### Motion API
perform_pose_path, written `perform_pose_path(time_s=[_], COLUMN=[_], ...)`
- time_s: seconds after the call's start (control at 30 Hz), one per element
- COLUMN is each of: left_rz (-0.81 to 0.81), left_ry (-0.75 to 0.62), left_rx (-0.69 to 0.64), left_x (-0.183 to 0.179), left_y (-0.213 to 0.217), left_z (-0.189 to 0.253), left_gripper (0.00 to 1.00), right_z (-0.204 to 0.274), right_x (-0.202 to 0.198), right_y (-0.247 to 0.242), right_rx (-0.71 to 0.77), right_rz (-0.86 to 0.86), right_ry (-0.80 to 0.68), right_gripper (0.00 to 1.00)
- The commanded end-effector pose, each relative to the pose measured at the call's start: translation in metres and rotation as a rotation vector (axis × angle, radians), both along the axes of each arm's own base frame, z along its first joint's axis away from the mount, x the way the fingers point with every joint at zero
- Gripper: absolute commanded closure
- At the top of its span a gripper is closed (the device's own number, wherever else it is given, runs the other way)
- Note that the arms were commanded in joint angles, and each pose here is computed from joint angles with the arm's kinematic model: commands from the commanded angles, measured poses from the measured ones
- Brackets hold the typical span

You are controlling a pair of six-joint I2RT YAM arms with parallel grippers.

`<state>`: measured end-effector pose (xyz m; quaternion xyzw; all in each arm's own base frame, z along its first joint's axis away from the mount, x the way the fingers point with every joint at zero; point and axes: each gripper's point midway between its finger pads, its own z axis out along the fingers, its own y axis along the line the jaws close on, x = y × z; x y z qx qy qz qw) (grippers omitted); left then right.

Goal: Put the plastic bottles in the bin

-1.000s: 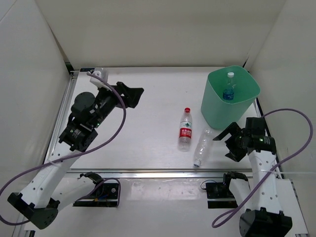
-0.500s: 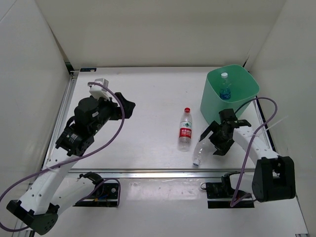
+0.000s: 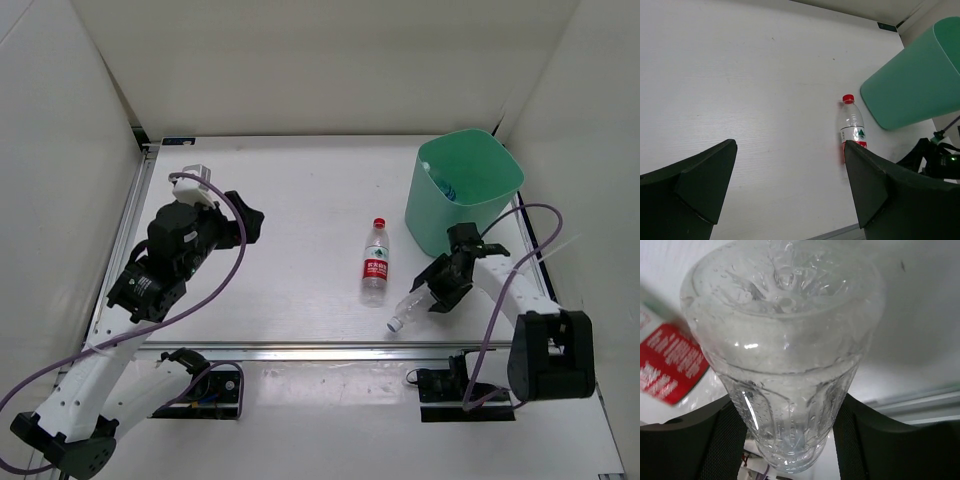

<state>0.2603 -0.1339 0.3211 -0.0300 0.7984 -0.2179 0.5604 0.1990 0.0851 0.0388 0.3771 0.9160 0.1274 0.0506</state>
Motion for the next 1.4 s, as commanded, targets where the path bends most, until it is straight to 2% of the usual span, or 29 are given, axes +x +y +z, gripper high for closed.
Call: perform_pose_path(time_s=[0.0,0.13,0.17,0.2,0.3,0.33,0.4,0.43,0.47,0.5,0.57,0.63,0.7,0.73,0.77,0.83,0.87,0.93,1.0,1.03,1.13,1.17,1.23,1.27,1.33,1.37], left_rz=[0.060,0.100,0.114,0.138,0.160,0.160,0.182,0.176,0.152,0.135,0.012,-0.111,-0.175,-0.192,-0.224,-0.258,-0.302,-0.349,-0.404,-0.427,-0.530,-0.595,-0.654,-0.663,-0.707,-0.705], left_ry=[0.014,0.042,0.047,0.056,0.067,0.067,0.105,0.119,0.124,0.160,0.184,0.251,0.252,0.296,0.285,0.319,0.292,0.281,0.269,0.312,0.350,0.411,0.411,0.456,0.456,0.495], left_rx=[-0.007,-0.007,0.001,0.003,-0.015,-0.015,-0.063,-0.075,-0.082,-0.073,-0.099,-0.079,-0.083,-0.073,-0.080,-0.047,-0.048,-0.016,-0.036,-0.038,-0.058,-0.057,-0.072,-0.070,-0.083,-0.088], left_x=[0.000,0.006,0.009,0.012,0.017,0.017,0.022,0.022,0.023,0.030,0.032,0.039,0.048,0.057,0.062,0.077,0.079,0.093,0.099,0.105,0.106,0.103,0.104,0.107,0.108,0.110], left_y=[0.010,0.014,0.015,0.017,0.016,0.016,0.011,0.008,0.002,-0.005,-0.031,-0.058,-0.074,-0.084,-0.092,-0.104,-0.116,-0.134,-0.153,-0.168,-0.207,-0.229,-0.251,-0.262,-0.277,-0.282], left_z=[-0.006,-0.015,-0.017,-0.020,-0.018,-0.018,-0.024,-0.027,-0.024,-0.032,-0.022,-0.035,-0.025,-0.037,-0.028,-0.042,-0.030,-0.036,-0.031,-0.048,-0.056,-0.080,-0.079,-0.099,-0.099,-0.114], left_gripper=[0.00,0.00,0.00,0.00,0.00,0.00,0.00,0.00,0.00,0.00,0.00,0.00,0.00,0.00,0.00,0.00,0.00,0.00,0.00,0.00,0.00,0.00,0.00,0.00,0.00,0.00], right_z=[0.038,0.115,0.134,0.181,0.253,0.300,0.342,0.349,0.380,0.379,0.385,0.375,0.362,0.345,0.335,0.327,0.322,0.322,0.337,0.341,0.352,0.356,0.351,0.347,0.338,0.331], right_x=[-0.017,-0.021,-0.032,-0.015,0.005,0.024,0.048,0.075,0.086,0.113,0.135,0.160,0.170,0.182,0.189,0.196,0.199,0.204,0.203,0.203,0.193,0.187,0.173,0.168,0.159,0.157], right_y=[-0.002,-0.023,-0.029,-0.036,-0.054,-0.059,-0.073,-0.079,-0.085,-0.087,-0.096,-0.103,-0.112,-0.108,-0.116,-0.117,-0.117,-0.117,-0.117,-0.117,-0.110,-0.106,-0.101,-0.096,-0.092,-0.092], right_rx=[0.003,-0.061,-0.083,-0.096,-0.186,-0.211,-0.284,-0.312,-0.339,-0.349,-0.364,-0.379,-0.394,-0.387,-0.377,-0.294,-0.269,-0.239,-0.229,-0.230,-0.198,-0.180,-0.159,-0.140,-0.123,-0.120], right_rz=[-0.005,-0.045,-0.063,-0.080,-0.094,-0.095,-0.127,-0.137,-0.151,-0.156,-0.177,-0.194,-0.202,-0.156,-0.156,-0.128,-0.122,-0.098,-0.086,-0.086,-0.098,-0.096,-0.101,-0.090,-0.093,-0.093], right_ry=[0.003,-0.125,-0.125,-0.262,-0.453,-0.579,-0.689,-0.694,-0.784,-0.776,-0.803,-0.797,-0.781,-0.775,-0.762,-0.766,-0.754,-0.769,-0.810,-0.820,-0.835,-0.847,-0.822,-0.809,-0.785,-0.762], right_gripper=[0.53,0.54,0.54,0.55,0.55,0.54,0.53,0.53,0.53,0.53,0.53,0.52,0.43,0.38,0.30,0.21,0.10,0.02,0.00,0.00,0.00,0.00,0.00,0.00,0.00,0.00])
